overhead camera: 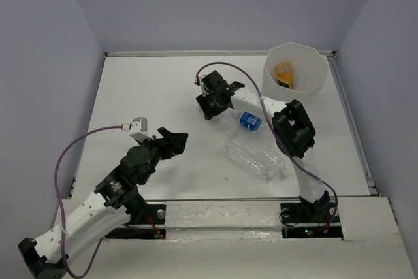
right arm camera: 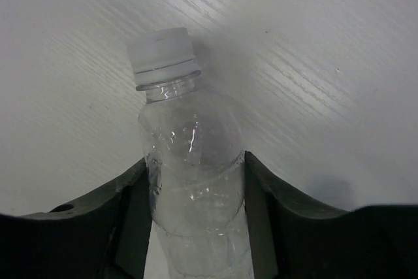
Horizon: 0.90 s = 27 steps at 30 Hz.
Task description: Put the plastic bottles in the bin
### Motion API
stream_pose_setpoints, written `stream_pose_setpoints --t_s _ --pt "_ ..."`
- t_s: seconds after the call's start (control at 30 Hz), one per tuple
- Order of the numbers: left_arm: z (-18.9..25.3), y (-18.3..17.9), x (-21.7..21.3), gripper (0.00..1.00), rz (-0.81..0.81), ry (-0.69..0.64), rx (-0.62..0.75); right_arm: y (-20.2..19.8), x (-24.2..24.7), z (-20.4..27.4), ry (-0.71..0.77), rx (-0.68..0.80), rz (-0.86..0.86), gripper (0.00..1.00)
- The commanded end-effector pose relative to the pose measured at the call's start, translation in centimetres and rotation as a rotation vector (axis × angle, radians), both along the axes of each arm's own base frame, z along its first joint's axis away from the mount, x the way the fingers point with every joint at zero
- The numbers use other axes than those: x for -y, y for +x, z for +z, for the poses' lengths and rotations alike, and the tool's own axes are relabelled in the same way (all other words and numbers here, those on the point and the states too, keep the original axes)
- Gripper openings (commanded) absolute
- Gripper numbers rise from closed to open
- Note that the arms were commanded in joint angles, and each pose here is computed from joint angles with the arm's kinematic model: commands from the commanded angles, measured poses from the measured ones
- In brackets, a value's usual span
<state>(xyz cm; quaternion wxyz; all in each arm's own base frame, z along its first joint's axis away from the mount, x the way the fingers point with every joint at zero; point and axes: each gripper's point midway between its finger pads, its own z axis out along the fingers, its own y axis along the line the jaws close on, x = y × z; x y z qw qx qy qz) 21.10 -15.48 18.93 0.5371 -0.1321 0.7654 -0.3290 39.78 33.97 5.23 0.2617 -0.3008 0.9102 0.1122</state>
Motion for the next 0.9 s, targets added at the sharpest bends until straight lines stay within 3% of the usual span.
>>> stream_pose_setpoints --t_s 0.0,0.2,0.4,0.43,0.5,0.53,0.63,0.73,0.87 --pt "1.1 0.0 0.2 0.98 -0.007 -0.047 0.033 0.9 -1.7 2.4 0.016 0.072 -0.015 0.4" --pt "1.0 0.1 0.5 0.98 -0.02 -0.045 0.032 2.7 -2.6 9.4 0.113 0.196 -0.05 0.34" --pt "2.0 0.5 2.0 0.98 -0.068 -0.042 0.047 4.0 -0.3 29.6 0.335 0.61 -0.149 0.31" --pt "1.6 0.6 2.7 0.98 -0.091 -0.029 0.03 3.9 2.2 35.0 0.396 0.73 -0.203 0.31" --pt "1.8 0.9 3.8 0.98 -0.123 -0.033 0.03 3.8 5.6 38.9 0.435 0.829 -0.279 0.31" --pt "1.9 1.1 4.2 0.98 -0.13 -0.038 0.028 3.8 10.1 43.2 0.46 0.953 -0.37 0.31" --pt "2.0 1.8 5.6 0.99 -0.148 -0.063 0.015 4.0 16.4 45.5 0.498 1.06 -0.5 0.31" --pt "1.7 3.1 6.5 0.99 -0.11 -0.09 -0.021 4.4 25.8 46.1 0.52 1.131 -0.711 0.31" --pt "1.5 5.2 8.6 0.99 -0.101 -0.089 -0.053 5.4 30.8 43.6 0.528 1.09 -0.81 0.31"
